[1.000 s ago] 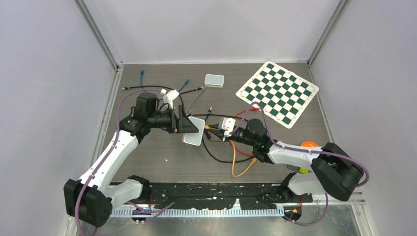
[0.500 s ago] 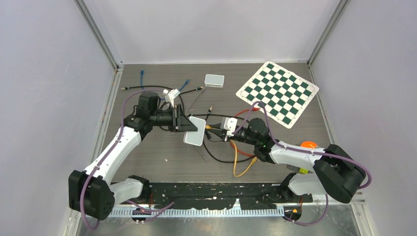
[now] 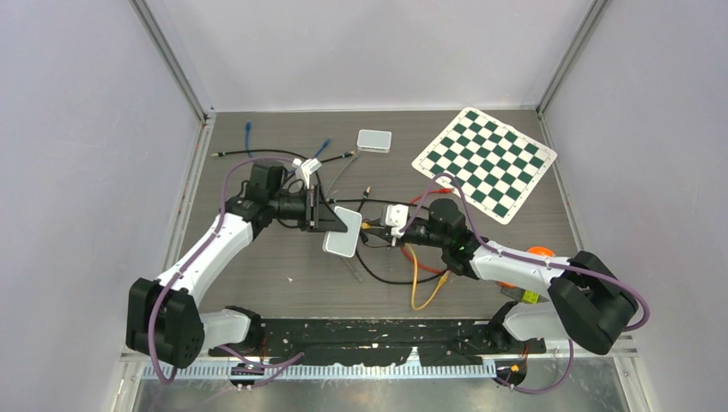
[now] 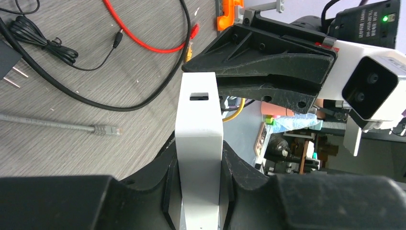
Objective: Insert the plug into the switch port
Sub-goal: Place the switch port at the center of the board.
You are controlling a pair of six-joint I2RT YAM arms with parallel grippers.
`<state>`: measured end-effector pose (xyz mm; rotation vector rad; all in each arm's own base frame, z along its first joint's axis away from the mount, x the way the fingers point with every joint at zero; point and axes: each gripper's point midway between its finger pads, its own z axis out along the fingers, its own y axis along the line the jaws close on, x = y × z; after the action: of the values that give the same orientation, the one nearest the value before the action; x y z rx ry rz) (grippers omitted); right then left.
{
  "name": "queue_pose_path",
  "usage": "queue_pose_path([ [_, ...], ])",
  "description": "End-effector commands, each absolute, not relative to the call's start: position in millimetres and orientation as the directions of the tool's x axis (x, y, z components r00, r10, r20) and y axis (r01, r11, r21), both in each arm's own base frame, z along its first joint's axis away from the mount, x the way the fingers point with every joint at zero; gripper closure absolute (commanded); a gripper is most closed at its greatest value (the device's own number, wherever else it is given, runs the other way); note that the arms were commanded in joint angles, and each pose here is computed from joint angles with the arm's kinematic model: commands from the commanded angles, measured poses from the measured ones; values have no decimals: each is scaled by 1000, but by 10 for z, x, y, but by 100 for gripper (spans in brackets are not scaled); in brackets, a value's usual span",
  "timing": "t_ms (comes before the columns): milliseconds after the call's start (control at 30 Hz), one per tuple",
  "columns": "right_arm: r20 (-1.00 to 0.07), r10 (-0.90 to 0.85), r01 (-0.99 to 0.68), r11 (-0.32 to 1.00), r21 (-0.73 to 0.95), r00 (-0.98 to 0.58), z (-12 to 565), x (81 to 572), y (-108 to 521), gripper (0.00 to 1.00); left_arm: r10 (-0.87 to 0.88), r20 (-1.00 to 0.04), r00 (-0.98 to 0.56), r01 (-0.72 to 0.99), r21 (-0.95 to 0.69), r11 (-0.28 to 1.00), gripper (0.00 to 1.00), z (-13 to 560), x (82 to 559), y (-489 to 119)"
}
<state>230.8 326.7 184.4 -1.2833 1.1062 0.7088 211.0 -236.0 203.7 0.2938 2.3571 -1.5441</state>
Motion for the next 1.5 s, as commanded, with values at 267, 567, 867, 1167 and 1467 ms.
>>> queue_pose_path([
  [267, -754, 156, -768, 209, -605, 638, 3149, 2176, 3603, 95, 154, -305, -940, 337, -902, 271, 100, 2054, 1760, -2634],
  [567, -895, -28, -874, 205, -441, 445, 2189, 2357, 3599, 95, 34, -368, -929, 348, -838, 421, 40, 2221, 2221, -2242],
  [867, -963, -185, -923, 298, -245, 196, 1647, 2636, 3600, 95, -71, -395, -916, 300, -791, 534, 5, 2109, 2329, -1940],
  [1167, -928, -370, -931, 322, -175, 47, 1134, 2800, 3671, 95, -294, -542, -788, -25, -448, 894, 0, 1739, 2586, -914],
  [1467, -895, -444, -934, 339, -114, -52, 938, 2923, 4159, 95, -384, -697, -606, -407, -143, 902, 0, 1602, 2369, 40],
])
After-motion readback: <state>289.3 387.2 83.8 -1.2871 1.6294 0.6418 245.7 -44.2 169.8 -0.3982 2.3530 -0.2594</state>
